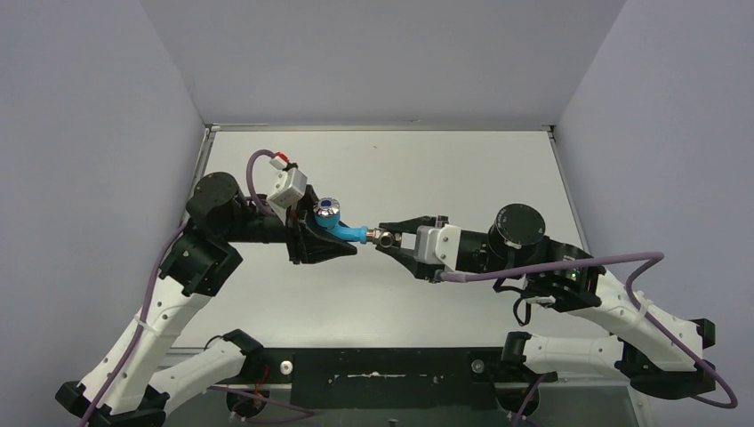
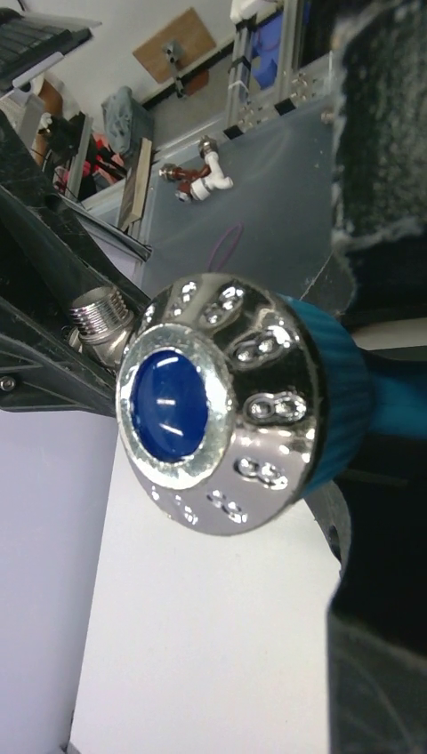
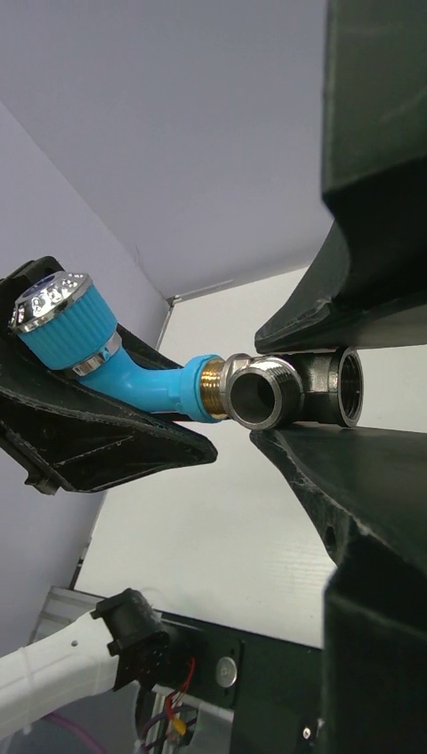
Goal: Install the water faucets
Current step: Screw the water faucet onto the adaptor.
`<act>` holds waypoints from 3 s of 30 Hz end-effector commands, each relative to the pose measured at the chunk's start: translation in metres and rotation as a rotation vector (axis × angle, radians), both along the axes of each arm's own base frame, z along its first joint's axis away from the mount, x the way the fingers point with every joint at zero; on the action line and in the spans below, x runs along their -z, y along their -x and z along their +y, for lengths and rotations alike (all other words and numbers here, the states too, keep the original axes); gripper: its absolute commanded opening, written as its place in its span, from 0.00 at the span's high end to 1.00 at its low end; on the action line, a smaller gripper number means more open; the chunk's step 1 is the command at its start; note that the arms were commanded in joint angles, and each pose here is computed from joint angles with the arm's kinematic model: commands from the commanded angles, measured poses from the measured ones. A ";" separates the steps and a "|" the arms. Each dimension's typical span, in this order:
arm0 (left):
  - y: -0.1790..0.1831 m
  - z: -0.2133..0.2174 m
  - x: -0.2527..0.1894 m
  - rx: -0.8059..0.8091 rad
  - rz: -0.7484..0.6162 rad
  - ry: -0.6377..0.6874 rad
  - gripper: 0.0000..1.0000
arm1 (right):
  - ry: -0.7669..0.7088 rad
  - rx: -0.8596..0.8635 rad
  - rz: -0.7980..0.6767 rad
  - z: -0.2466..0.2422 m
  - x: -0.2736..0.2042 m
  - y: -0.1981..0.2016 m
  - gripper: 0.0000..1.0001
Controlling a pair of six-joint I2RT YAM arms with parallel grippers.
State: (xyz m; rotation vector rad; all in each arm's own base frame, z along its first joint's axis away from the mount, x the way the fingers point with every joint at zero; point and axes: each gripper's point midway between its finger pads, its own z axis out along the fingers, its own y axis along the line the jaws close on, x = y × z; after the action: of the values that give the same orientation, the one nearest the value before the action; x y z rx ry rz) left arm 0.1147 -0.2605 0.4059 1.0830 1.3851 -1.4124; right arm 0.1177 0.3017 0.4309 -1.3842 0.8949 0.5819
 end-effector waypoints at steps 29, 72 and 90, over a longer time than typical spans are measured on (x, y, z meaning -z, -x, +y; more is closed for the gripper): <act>-0.020 0.014 -0.034 -0.107 -0.817 0.093 1.00 | -0.509 -0.050 1.087 0.013 -0.038 0.019 1.00; -0.015 0.022 -0.077 -0.270 -0.091 0.239 1.00 | -0.231 0.158 -0.161 -0.070 -0.065 -0.020 0.30; 0.000 -0.001 -0.031 -0.059 0.252 0.029 1.00 | 0.048 0.008 -0.528 -0.024 -0.040 -0.017 0.27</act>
State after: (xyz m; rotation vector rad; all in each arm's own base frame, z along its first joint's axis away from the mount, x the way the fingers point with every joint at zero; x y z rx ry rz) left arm 0.1314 -0.2651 0.4087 0.8022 1.6418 -1.5111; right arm 0.1450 0.2737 0.4499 -1.4851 0.5758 0.2154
